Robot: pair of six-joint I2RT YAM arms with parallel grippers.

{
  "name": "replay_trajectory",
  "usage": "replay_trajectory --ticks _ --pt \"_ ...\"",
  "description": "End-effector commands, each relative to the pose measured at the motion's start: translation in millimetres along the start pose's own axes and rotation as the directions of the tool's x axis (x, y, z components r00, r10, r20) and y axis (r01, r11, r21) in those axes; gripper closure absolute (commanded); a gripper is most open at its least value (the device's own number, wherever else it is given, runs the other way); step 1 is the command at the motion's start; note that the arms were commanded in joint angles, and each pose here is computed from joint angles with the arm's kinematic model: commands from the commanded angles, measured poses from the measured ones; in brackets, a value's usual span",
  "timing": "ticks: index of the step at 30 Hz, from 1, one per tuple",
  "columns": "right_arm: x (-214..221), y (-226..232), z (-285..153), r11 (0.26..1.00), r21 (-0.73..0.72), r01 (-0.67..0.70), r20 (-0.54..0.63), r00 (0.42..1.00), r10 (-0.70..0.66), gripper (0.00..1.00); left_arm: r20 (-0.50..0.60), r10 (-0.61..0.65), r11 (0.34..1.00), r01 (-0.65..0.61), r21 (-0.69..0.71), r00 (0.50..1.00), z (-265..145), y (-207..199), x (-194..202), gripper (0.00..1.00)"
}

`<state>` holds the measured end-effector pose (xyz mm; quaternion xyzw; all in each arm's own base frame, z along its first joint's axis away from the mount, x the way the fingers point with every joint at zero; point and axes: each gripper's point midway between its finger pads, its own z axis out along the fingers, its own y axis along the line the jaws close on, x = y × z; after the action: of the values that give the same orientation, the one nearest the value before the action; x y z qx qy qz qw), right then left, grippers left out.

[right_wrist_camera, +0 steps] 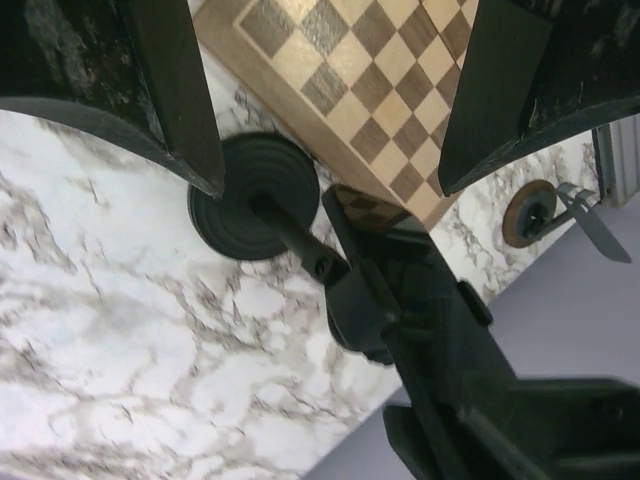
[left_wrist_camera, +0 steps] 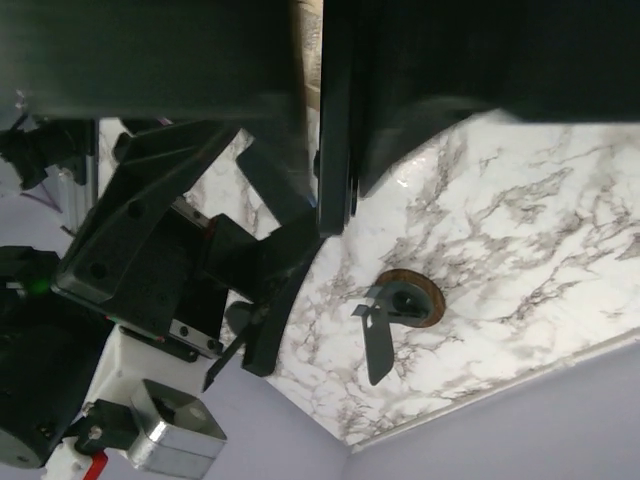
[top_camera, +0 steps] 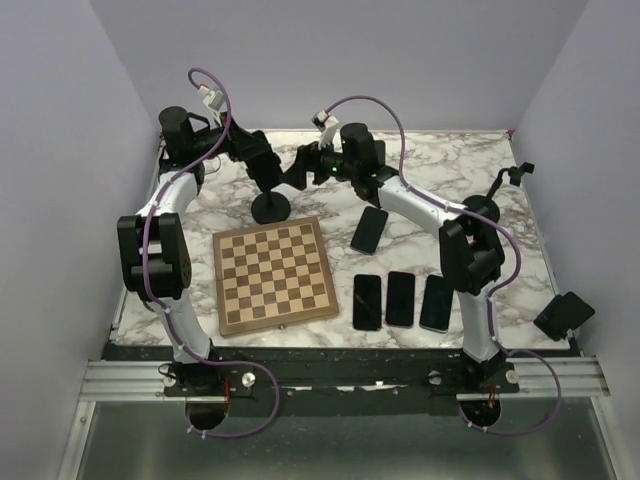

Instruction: Remove the phone from the phone stand

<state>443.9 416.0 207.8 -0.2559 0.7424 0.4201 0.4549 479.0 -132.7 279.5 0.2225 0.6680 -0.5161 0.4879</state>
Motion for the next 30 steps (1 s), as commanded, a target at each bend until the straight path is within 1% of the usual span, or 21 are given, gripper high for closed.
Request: replay_trajectory --ticks 1,2,3,5,6,8,10,12,14,16,18,19,21,22,23,24,26,28,30 --pt "-5.7 17.1 18.0 0.981 -0.177 0.075 -0.012 0.997 -0.079 0.04 0.015 0.049 0.998 -0.048 -0.033 0.999 -4.3 -6.6 -17.0 0.50" --pt "-8.7 20.7 19.7 0.976 -0.199 0.083 -0.008 0.996 -0.086 0.04 0.027 0.048 0.998 -0.047 -0.047 0.998 -6.2 -8.0 -20.7 0.33" --pt "-10.8 22.0 20.9 0.974 -0.211 0.084 -0.001 0.996 -0.086 0.04 0.044 0.059 0.997 -0.056 -0.056 0.997 -7.7 -12.5 -27.3 0.19" --pt "-13.8 21.0 22.3 0.974 -0.208 0.092 0.011 0.996 -0.091 0.02 0.069 0.058 0.994 -0.051 -0.100 0.996 -13.5 -15.8 -38.1 0.05" --pt "-14.9 22.1 22.7 0.971 -0.216 0.098 0.014 0.995 -0.098 0.02 0.084 0.058 0.991 -0.047 -0.128 0.995 -17.7 -16.3 -43.3 0.01" --pt "-15.7 23.8 25.8 0.966 -0.234 0.108 0.016 0.994 -0.107 0.02 0.126 0.037 0.978 -0.010 -0.210 0.991 -29.8 -14.7 -53.2 0.01" --pt "-17.2 22.1 30.6 0.964 -0.242 0.109 0.017 0.994 -0.109 0.02 0.210 0.002 0.954 0.061 -0.294 0.978 -46.2 -14.3 -59.1 0.01" --pt "-24.5 19.3 35.5 0.964 -0.247 0.096 0.024 0.995 -0.093 0.03 0.290 -0.033 0.915 0.146 -0.376 0.956 -64.1 -13.1 -51.6 0.01" --pt "-30.8 17.8 37.7 0.963 -0.262 0.059 0.023 0.998 -0.054 0.03 0.355 -0.071 0.867 0.233 -0.440 0.932 -77.9 -10.5 -30.7 0.02" --pt "-36.8 14.5 41.4 0.970 -0.240 0.047 0.023 0.999 -0.043 0.04 0.402 -0.094 0.845 0.286 -0.451 0.911 -86.9 -12.0 -2.4 0.08" --pt "-44.1 8.1 44.7 0.983 -0.185 0.000 0.017 1.000 0.004 0.06 0.460 -0.081 0.823 0.319 -0.470 0.884 -98.1 -12.4 18.4 0.17" --pt "-44.7 3.4 46.1 0.990 -0.139 -0.037 0.008 0.999 0.038 0.07 0.481 -0.053 0.824 0.311 -0.474 0.875 -102.3 -14.3 23.6 0.19" --pt "-49.8 3.9 46.1 0.995 -0.071 -0.069 0.020 0.997 0.070 0.07 0.509 -0.001 0.836 0.280 -0.472 0.861 -107.1 -19.0 27.5 0.28" --pt "-51.4 8.1 45.6 0.997 -0.050 -0.061 0.028 0.998 0.062 0.07 0.511 0.009 0.851 0.262 -0.456 0.859 -105.4 -21.0 27.6 0.31" --pt "-51.4 9.0 46.5 0.999 -0.003 -0.052 0.036 0.998 0.052 0.07 0.520 -0.019 0.845 0.291 -0.448 0.854 -107.2 -16.3 28.6 0.34" --pt "-51.3 7.1 46.3 0.997 0.056 -0.043 0.039 0.998 0.041 0.06 0.539 -0.061 0.844 0.332 -0.422 0.840 -109.4 -15.2 29.2 0.35" --pt "-49.8 6.0 46.9 0.987 0.159 -0.013 0.027 1.000 0.009 0.05 0.588 -0.080 0.864 0.350 -0.362 0.805 -117.5 -22.4 25.7 0.34" --pt "-52.5 4.8 45.9 0.965 0.262 0.004 0.036 0.999 -0.014 0.04 0.616 -0.115 0.851 0.397 -0.343 0.779 -127.0 -23.3 26.0 0.27" --pt "-59.2 9.4 44.0 0.941 0.336 0.044 0.054 0.996 -0.066 0.03 0.631 -0.144 0.805 0.461 -0.374 0.763 -135.8 -17.2 30.6 0.19"
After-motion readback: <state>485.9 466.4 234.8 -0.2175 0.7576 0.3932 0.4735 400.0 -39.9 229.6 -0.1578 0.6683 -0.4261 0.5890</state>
